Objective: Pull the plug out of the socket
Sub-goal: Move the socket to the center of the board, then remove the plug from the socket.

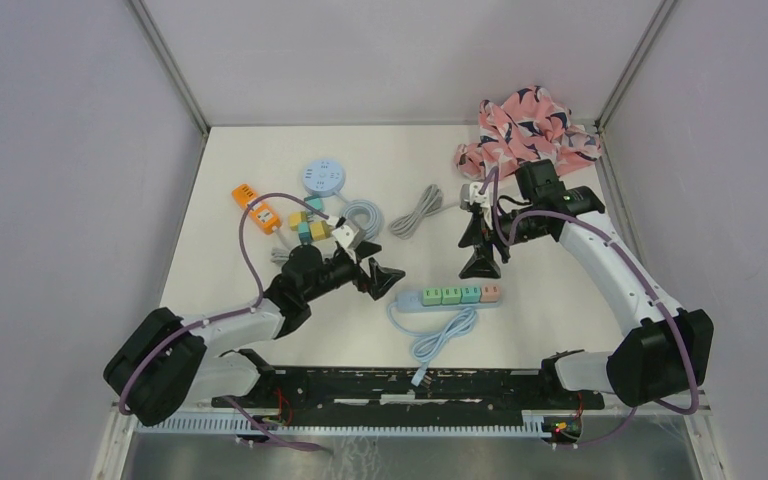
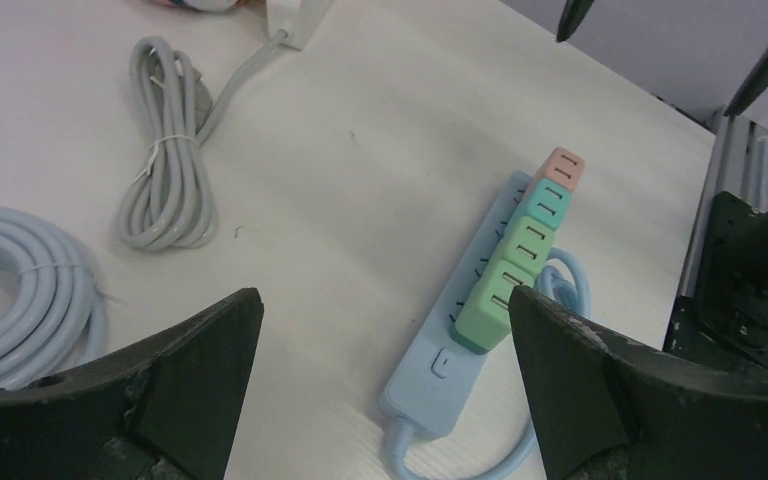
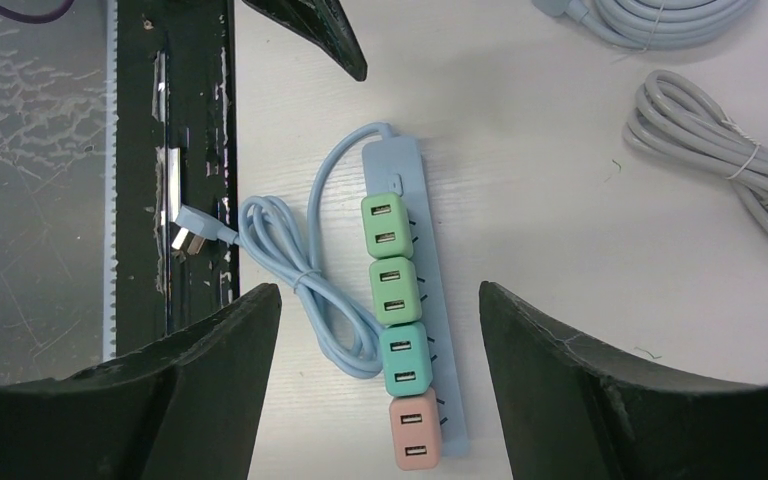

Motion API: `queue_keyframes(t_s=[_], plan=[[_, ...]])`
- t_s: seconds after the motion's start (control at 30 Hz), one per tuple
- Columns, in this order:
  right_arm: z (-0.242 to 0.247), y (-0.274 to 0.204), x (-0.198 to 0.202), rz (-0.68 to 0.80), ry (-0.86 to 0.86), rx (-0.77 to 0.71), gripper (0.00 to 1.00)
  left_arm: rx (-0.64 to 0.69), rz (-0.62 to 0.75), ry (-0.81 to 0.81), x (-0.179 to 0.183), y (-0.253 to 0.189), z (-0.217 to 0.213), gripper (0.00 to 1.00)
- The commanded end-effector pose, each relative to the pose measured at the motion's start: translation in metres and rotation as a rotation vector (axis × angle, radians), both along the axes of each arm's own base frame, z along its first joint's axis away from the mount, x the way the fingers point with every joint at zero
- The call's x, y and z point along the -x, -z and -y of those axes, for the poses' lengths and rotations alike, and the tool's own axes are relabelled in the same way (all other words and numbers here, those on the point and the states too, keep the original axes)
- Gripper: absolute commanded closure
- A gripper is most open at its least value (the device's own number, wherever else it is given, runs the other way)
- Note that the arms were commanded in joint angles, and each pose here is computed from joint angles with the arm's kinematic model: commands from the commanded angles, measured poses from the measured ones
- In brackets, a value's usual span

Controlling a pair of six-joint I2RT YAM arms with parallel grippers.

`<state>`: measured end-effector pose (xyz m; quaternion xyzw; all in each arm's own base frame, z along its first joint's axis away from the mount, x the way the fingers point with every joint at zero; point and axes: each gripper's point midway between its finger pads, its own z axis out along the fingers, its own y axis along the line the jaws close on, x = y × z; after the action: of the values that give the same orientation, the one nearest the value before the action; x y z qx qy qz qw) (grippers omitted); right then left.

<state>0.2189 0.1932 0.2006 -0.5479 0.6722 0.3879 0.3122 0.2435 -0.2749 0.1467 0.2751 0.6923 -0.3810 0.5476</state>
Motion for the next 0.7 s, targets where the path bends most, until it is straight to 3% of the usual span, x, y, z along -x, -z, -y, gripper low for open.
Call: queue_keyframes(t_s=[0.0, 0.3, 0.67], plan=[[0.000, -0.008, 0.005, 0.036, -0.032, -0.029, 0.22, 0.102, 0.155, 0.156, 0.013, -0.047, 0.026, 0.01], [0.004, -0.003, 0.006, 0.049, -0.050, -0.008, 0.23, 0.021, 0.435, 0.255, 0.022, -0.048, 0.038, 0.01], [0.010, 0.000, 0.005, 0.058, -0.049, 0.012, 0.23, -0.099, 0.461, 0.339, 0.000, -0.018, 0.062, 0.01]])
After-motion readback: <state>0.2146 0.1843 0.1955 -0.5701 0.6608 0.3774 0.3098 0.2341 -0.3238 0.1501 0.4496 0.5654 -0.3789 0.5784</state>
